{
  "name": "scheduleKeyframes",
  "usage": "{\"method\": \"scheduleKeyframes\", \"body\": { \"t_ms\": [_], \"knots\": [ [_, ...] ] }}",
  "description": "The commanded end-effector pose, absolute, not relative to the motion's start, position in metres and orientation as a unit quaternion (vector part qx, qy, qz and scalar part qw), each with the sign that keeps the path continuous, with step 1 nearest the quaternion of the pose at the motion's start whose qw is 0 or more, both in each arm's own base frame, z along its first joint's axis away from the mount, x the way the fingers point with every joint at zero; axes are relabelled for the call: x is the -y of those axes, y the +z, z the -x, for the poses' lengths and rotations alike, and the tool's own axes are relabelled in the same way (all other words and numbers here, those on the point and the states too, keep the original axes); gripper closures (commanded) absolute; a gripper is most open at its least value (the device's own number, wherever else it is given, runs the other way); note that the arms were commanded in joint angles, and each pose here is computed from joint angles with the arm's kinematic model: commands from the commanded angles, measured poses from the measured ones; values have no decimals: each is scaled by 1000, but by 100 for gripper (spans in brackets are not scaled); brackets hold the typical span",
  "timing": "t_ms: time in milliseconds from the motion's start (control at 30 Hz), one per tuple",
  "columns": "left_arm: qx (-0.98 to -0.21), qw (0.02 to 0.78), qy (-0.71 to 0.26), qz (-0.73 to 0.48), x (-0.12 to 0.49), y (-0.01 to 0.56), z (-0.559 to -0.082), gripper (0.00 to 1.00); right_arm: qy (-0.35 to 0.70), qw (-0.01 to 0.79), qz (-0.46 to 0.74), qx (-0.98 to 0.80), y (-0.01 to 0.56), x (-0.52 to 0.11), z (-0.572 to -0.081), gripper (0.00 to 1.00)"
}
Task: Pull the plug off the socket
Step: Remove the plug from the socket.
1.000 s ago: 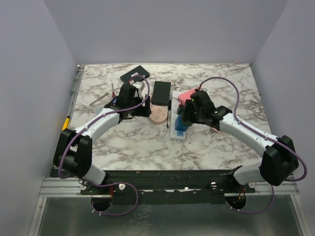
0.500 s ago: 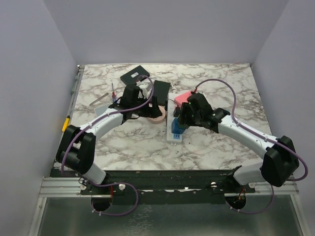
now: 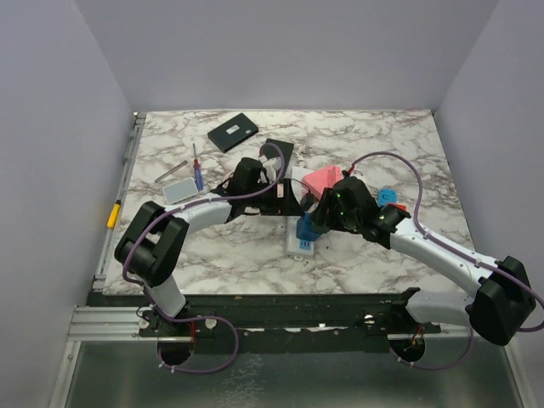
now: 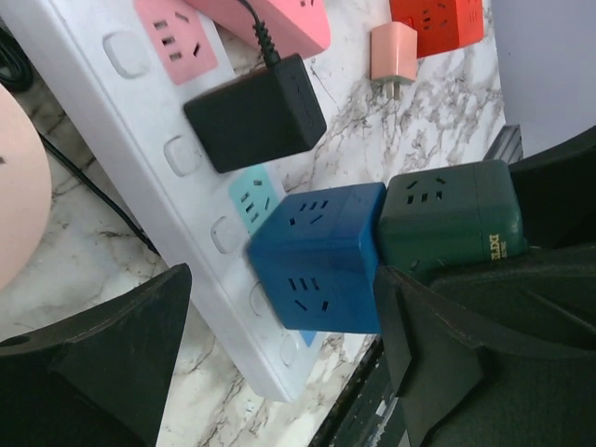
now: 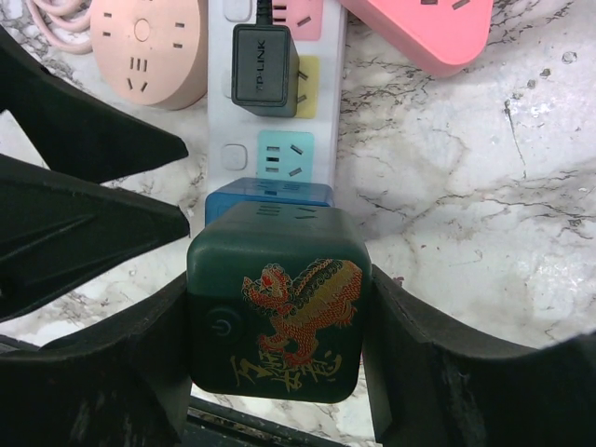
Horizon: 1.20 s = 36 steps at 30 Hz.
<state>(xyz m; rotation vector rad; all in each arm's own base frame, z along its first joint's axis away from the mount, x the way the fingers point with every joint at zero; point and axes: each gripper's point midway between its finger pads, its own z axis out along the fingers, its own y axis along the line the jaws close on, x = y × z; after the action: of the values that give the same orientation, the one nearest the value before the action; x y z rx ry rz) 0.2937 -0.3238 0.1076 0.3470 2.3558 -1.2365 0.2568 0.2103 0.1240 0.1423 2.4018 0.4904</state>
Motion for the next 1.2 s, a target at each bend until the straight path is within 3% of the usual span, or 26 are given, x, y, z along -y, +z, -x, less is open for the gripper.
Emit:
{"method": "scheduleKeyframes", "body": {
  "t_ms": [0, 333, 500, 700, 1167],
  "knots": [
    [-834, 200, -497, -131, 337, 110, -274, 17, 158, 333, -71, -927, 112, -199, -254, 100],
    [-845, 193, -482, -124, 332, 97, -264, 15, 153, 341, -77, -924, 114, -201, -261, 100],
    [-844, 210, -477, -126, 328, 100, -268, 8, 154, 341, -77, -924, 114, -202, -262, 100],
    [-851, 219, -468, -94, 315, 97, -279, 7, 164, 347, -80, -920, 119, -204, -263, 100],
    [-835, 178, -512, -89, 325, 94, -269, 2, 177, 355, -90, -914, 125, -208, -266, 100]
  ]
}}
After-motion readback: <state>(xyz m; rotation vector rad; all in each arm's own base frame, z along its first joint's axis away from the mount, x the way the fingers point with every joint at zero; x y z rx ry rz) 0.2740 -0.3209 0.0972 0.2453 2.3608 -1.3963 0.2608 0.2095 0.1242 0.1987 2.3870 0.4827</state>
